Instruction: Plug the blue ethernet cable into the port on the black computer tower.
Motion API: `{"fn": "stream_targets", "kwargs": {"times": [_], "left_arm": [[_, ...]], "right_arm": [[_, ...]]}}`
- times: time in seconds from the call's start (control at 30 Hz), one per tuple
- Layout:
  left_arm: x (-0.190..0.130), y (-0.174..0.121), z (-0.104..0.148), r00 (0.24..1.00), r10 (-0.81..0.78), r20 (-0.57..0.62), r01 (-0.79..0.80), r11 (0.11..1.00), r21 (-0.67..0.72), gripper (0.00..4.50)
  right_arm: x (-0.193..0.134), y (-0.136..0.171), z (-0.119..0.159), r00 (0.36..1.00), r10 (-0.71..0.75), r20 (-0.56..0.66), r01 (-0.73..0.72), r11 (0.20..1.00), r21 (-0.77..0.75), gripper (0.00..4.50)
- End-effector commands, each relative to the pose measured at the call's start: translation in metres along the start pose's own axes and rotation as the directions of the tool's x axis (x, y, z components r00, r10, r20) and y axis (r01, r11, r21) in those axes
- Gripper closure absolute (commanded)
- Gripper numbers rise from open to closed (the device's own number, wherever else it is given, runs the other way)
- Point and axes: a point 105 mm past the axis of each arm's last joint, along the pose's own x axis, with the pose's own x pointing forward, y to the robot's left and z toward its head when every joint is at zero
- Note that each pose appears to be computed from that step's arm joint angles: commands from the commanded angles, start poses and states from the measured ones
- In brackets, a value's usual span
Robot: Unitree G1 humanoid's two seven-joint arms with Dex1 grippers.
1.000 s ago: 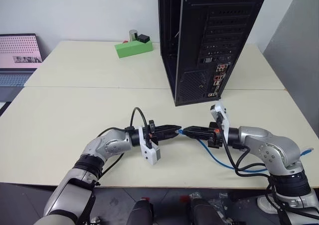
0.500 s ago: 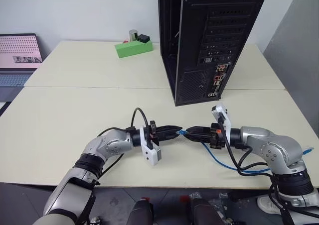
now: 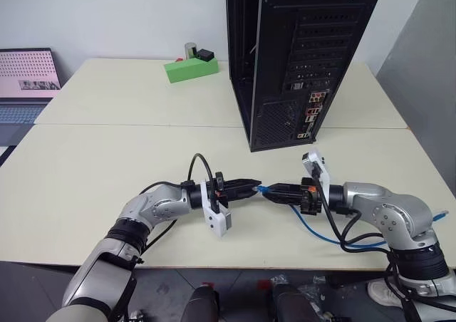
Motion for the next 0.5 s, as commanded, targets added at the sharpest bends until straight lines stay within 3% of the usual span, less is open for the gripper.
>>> {"fn": "stream_targets", "kwargs": {"times": [0.03,0.3,0.37,0.5], "left_arm": [[0.003,0.01,0.002,1.0,0.025,0.016,-0.026,0.999,0.031,4.23],[0.003,0.0,0.001,1.0,-0.006,0.008,0.006,0.999,-0.032,4.23],[0.002,-0.007,0.0,1.0,-0.025,-0.002,0.024,0.996,-0.087,3.49],[0.0,-0.014,-0.003,0.998,-0.063,-0.024,0.058,0.983,-0.177,2.9]], "right_arm": [[-0.001,0.006,0.008,0.999,0.026,0.026,-0.025,0.999,-0.024,4.5],[-0.002,0.006,0.008,0.999,0.029,0.023,-0.029,1.0,-0.012,4.5],[-0.003,0.006,0.007,0.999,0.03,0.017,-0.03,1.0,-0.009,4.5],[-0.005,0.004,0.007,1.0,0.028,0.01,-0.028,1.0,-0.008,4.5]]}}
